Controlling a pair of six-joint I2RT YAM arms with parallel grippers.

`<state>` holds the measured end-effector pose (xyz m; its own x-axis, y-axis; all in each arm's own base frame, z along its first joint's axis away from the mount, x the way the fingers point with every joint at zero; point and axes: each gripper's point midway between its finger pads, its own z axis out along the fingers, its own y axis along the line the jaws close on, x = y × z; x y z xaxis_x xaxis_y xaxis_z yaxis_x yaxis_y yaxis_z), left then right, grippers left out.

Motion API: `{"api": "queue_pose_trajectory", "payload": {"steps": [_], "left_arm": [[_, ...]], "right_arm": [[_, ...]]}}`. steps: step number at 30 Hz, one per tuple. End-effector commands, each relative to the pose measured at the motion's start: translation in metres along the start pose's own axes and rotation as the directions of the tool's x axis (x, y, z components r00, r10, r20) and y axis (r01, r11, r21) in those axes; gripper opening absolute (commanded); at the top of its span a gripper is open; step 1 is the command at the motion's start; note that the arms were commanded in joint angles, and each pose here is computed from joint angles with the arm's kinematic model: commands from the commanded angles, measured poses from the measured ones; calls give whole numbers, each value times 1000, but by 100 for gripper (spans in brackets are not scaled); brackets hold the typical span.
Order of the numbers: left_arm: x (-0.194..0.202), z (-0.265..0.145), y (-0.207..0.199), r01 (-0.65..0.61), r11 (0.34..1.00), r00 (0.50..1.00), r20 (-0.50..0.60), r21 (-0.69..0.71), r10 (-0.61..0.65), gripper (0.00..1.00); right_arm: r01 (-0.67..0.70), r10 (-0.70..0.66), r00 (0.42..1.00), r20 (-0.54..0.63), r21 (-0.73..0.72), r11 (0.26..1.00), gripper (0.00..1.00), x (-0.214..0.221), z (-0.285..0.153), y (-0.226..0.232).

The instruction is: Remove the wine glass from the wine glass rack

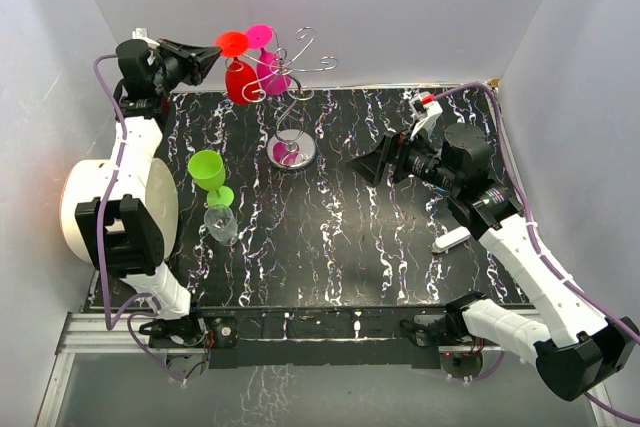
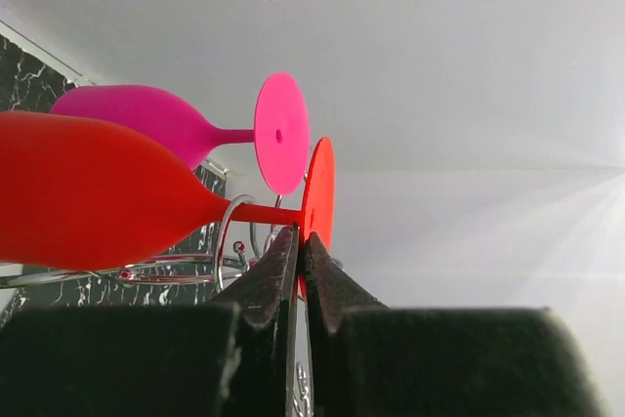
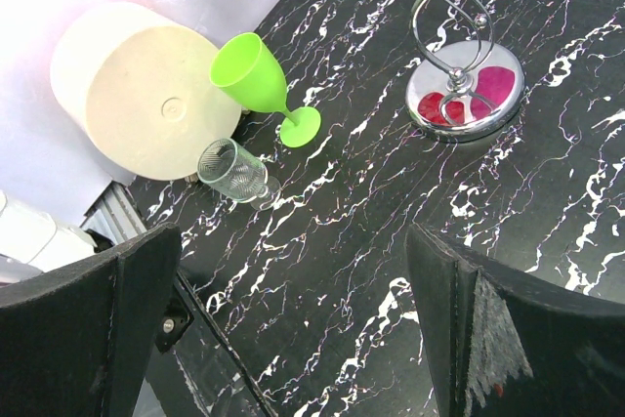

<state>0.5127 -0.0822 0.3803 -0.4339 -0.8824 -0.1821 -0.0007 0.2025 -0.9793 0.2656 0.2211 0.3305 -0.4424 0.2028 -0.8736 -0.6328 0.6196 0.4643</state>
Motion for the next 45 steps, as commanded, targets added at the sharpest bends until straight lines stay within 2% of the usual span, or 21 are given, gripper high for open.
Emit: {"api": "queue_pose_trajectory", "payload": {"steps": [1,12,18,26,32,35,38,41,42,45], "left_arm": [[17,-3,-35,-45,995,997,-56,90,50,0],[43,-31,-33,-53,993,991,-115,103,65,0],[45,-50,-36,-81,991,990,-110,103,92,0],[32,-91,-25,-97,994,995,-28,50,98,0],[26,-136,-48,-174,981,985,34,87,172,0],[29,-160,-89,-266,944,964,80,198,254,0],[45,-182,-138,-335,867,941,85,368,328,0],[65,-206,-180,-310,775,938,44,550,344,0],[73,-217,-194,-323,717,927,52,617,372,0],[95,-236,-213,-286,636,923,28,717,383,0]], "right_arm": [[49,-47,996,81,-33,998,98,-22,-2,12],[35,-32,996,78,-46,998,98,-22,-3,15],[29,-25,997,79,-50,998,98,-22,-6,17],[15,-11,997,73,-58,998,98,-21,-8,20],[-17,20,999,40,-72,997,98,-12,-5,20],[-44,47,999,27,-96,994,98,-8,-3,23],[-67,71,997,30,-128,990,98,-12,-3,30],[-82,89,995,40,-167,983,98,-20,-3,39],[-87,96,994,45,-180,980,98,-24,-3,42],[-105,123,990,66,-231,967,98,-36,-4,55]]}}
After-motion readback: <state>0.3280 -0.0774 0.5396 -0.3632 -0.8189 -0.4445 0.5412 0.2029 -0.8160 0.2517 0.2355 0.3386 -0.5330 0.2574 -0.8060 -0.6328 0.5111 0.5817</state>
